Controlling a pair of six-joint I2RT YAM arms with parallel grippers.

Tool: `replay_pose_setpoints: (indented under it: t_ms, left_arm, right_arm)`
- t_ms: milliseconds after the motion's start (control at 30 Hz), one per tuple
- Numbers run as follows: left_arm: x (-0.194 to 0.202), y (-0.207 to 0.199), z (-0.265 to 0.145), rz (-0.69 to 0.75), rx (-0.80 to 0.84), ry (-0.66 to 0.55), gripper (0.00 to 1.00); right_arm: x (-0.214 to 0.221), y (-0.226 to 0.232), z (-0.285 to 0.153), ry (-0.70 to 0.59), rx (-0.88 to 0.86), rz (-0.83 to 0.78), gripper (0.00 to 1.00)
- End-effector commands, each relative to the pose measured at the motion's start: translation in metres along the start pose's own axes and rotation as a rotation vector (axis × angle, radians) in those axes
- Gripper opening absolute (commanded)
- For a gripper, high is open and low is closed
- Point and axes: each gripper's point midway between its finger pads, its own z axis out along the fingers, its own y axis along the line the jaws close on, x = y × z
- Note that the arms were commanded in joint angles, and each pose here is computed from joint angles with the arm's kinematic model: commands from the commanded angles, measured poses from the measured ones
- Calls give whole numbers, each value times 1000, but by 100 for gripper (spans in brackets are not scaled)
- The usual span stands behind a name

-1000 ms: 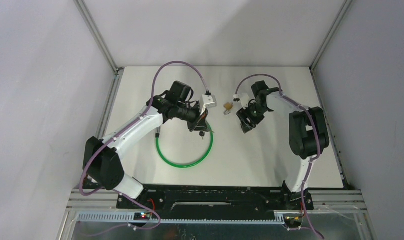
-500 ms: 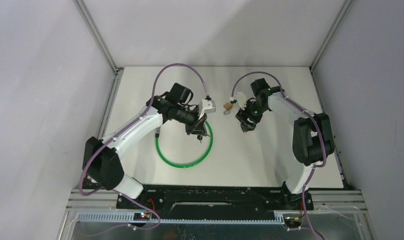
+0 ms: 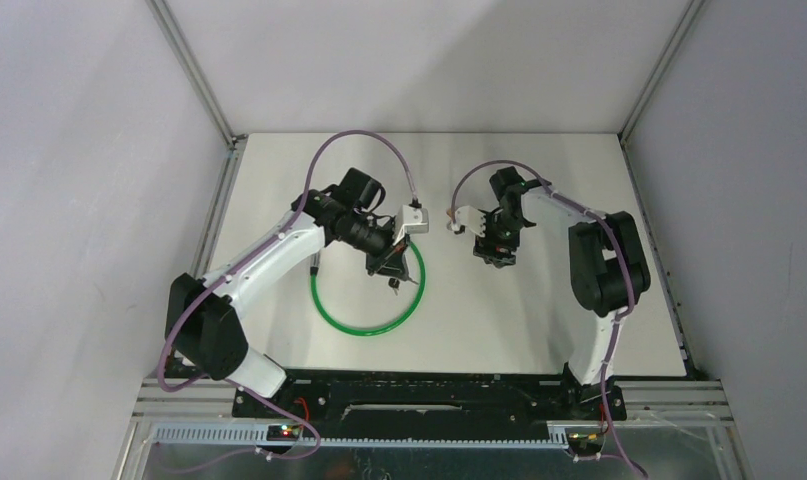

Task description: Unlock with the key

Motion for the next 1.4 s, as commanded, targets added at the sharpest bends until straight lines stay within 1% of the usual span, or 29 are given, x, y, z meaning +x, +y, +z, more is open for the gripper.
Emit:
replay_pose_setpoints:
  t_ms: [0, 133, 300, 467, 567, 733, 833, 867, 933, 1000, 1033, 1200, 1233, 1367]
  left_arm:
    - [-24, 1, -11, 68, -7, -38, 0]
    - [-26, 4, -11, 64, -7, -31, 0]
    - [-26, 9, -9, 53, -2, -12, 0]
    - [-27, 12, -7, 51, 1, -9, 0]
    - [-27, 12, -6, 49, 3, -6, 0]
    - [-27, 13, -6, 48, 5, -6, 0]
    - [-26, 13, -6, 49, 5, -5, 0]
    - [-26, 12, -6, 50, 5, -5, 0]
    - [-26, 12, -7, 53, 2, -6, 0]
    - [-25, 12, -7, 55, -3, -8, 0]
    - [-26, 12, -8, 57, -6, -10, 0]
    - [-31, 15, -10, 63, -32, -33, 0]
    - [-33, 17, -10, 61, -44, -40, 0]
    - [-45, 25, -11, 35, -94, -81, 0]
  right_arm:
    - [-2, -12, 8, 19, 21, -119, 74]
    - [-5, -12, 13, 23, -15, -143, 74]
    - [-5, -9, 15, 23, -67, -161, 71]
    - [-8, -5, 21, 17, -90, -171, 64]
    - [-9, -2, 25, 13, -105, -166, 58]
    - [-18, 5, 27, -9, -113, -157, 51]
    - [-19, 6, 28, -16, -110, -141, 40]
    - [-19, 5, 28, -19, -106, -129, 34]
    - [-19, 3, 25, -32, -99, -103, 19]
    - [-22, 2, 19, -65, -84, -73, 4]
    - [-25, 4, 15, -95, -83, -53, 0]
    - [-47, 8, -20, -278, -12, 5, 0]
    - [-54, 9, -34, -323, 13, 1, 0]
    - [-74, 28, -69, -449, 28, 11, 0]
